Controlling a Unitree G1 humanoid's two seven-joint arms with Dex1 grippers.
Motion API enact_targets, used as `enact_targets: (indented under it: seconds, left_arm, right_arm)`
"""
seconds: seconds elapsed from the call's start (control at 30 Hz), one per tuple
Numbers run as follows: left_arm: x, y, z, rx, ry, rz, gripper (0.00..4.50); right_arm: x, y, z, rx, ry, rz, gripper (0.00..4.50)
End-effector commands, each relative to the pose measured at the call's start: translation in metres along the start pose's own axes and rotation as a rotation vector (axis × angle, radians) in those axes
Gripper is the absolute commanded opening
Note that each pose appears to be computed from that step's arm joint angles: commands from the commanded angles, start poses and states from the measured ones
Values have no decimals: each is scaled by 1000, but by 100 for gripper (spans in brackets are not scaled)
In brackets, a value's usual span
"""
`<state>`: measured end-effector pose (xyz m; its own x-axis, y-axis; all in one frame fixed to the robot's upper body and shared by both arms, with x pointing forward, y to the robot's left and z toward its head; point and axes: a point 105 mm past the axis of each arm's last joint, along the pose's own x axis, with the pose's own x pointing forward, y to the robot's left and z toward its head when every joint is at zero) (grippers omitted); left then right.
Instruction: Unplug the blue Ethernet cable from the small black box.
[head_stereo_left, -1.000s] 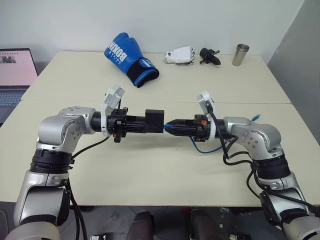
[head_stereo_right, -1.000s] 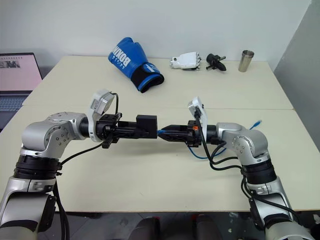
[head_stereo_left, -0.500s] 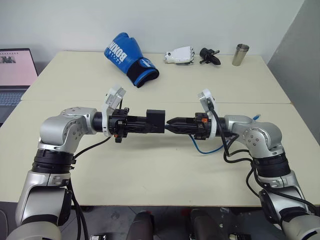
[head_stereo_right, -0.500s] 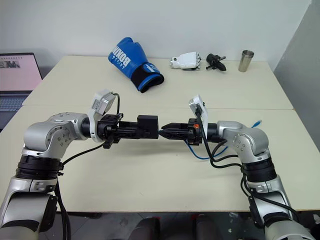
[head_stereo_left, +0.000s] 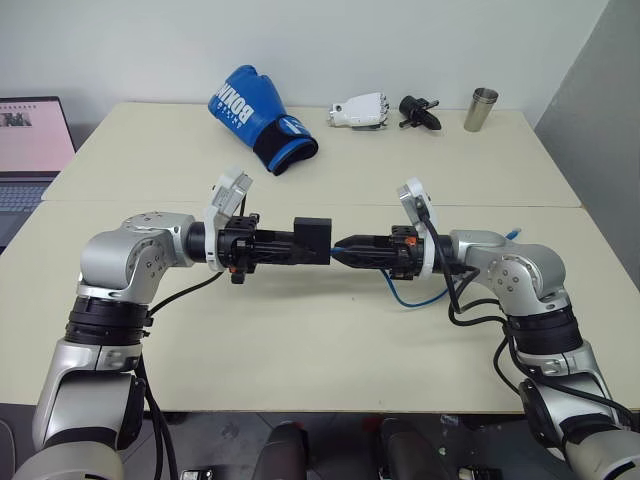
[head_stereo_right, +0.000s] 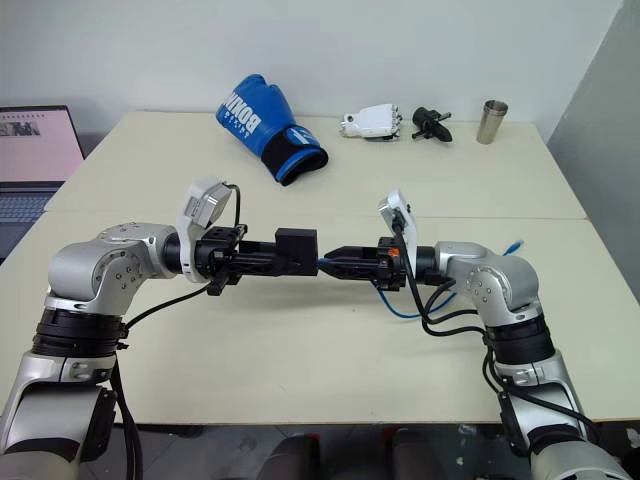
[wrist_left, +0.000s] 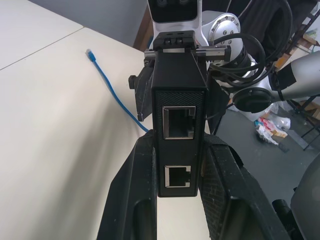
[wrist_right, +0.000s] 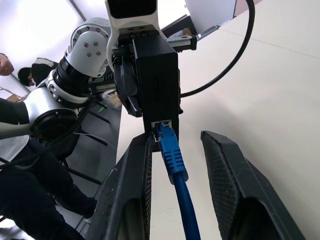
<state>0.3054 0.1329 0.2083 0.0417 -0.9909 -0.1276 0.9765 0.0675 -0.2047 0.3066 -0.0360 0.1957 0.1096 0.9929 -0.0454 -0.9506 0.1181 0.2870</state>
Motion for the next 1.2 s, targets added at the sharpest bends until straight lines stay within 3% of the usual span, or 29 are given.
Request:
enact_targets:
  seconds: [0.03, 0.2, 0.47, 0.83, 1.2]
  left_arm:
    - [0, -5, 10, 45, -8, -15, 78]
    - [-1, -4, 10, 43, -8, -12, 78]
    - [0, -5, 10, 42, -7, -18, 78]
    - [1, -5, 8, 40, -5, -23, 78]
    - [-30, 1, 17, 69, -3, 88, 78]
  right_arm:
    - [-3, 4, 8, -25, -22, 17, 161]
    - [-4, 4, 7, -22, -15, 19, 161]
    - [-6, 5, 7, -18, -16, 21, 7]
    - [-6, 6, 6, -11, -11, 30, 6]
    - [-33, -3, -8, 14, 36, -48, 5]
